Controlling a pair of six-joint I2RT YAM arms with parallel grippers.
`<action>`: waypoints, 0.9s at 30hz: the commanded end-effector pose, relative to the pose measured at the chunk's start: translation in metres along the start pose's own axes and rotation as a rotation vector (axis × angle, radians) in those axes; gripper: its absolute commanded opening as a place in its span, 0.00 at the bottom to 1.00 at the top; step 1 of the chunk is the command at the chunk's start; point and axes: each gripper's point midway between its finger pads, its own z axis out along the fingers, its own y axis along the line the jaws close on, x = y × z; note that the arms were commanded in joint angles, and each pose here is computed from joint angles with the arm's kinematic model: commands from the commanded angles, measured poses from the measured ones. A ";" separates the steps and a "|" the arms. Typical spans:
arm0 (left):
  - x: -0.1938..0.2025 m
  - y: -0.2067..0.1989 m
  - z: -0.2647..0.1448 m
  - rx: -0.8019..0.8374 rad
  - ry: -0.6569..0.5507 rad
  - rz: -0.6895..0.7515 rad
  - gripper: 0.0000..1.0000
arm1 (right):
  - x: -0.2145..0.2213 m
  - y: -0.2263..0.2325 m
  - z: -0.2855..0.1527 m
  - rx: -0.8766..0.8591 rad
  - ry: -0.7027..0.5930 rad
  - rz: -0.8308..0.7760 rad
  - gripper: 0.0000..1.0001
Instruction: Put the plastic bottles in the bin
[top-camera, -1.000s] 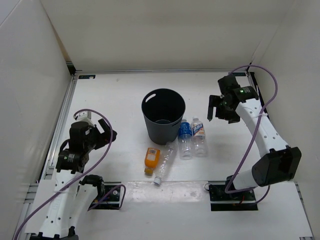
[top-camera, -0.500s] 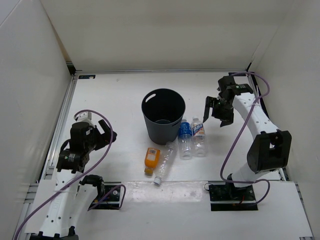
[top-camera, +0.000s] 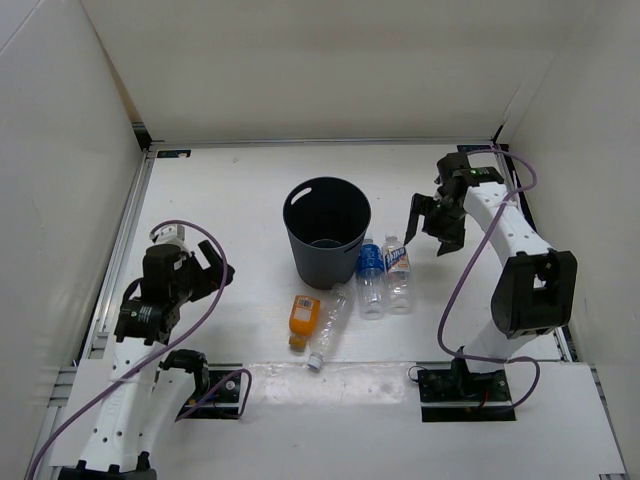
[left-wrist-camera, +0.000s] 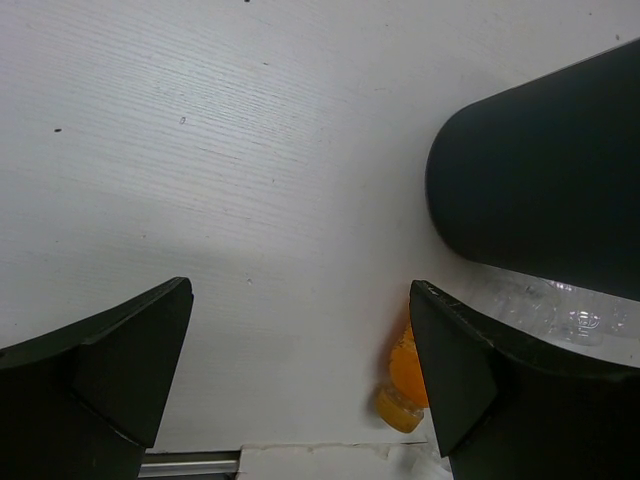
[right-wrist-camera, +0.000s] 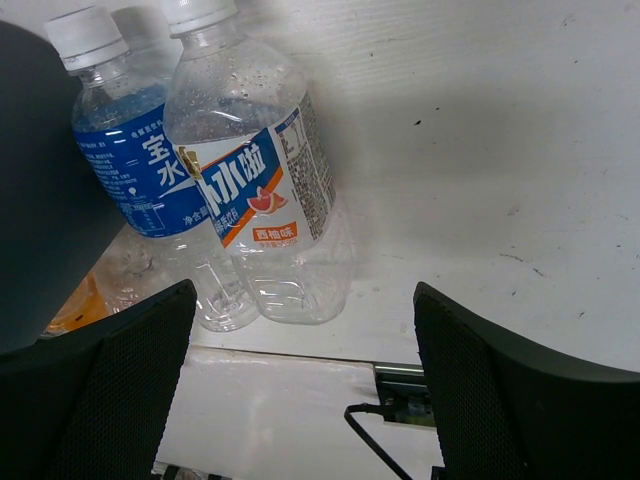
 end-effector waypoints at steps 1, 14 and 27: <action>-0.002 0.000 0.000 -0.003 -0.013 0.014 1.00 | 0.007 -0.003 0.006 0.014 0.045 0.031 0.90; 0.000 0.001 0.003 -0.001 -0.028 0.017 1.00 | 0.012 0.009 0.020 0.017 0.129 0.012 0.90; -0.002 0.004 0.002 -0.021 -0.049 0.045 1.00 | 0.034 0.022 0.051 0.137 0.287 -0.012 0.88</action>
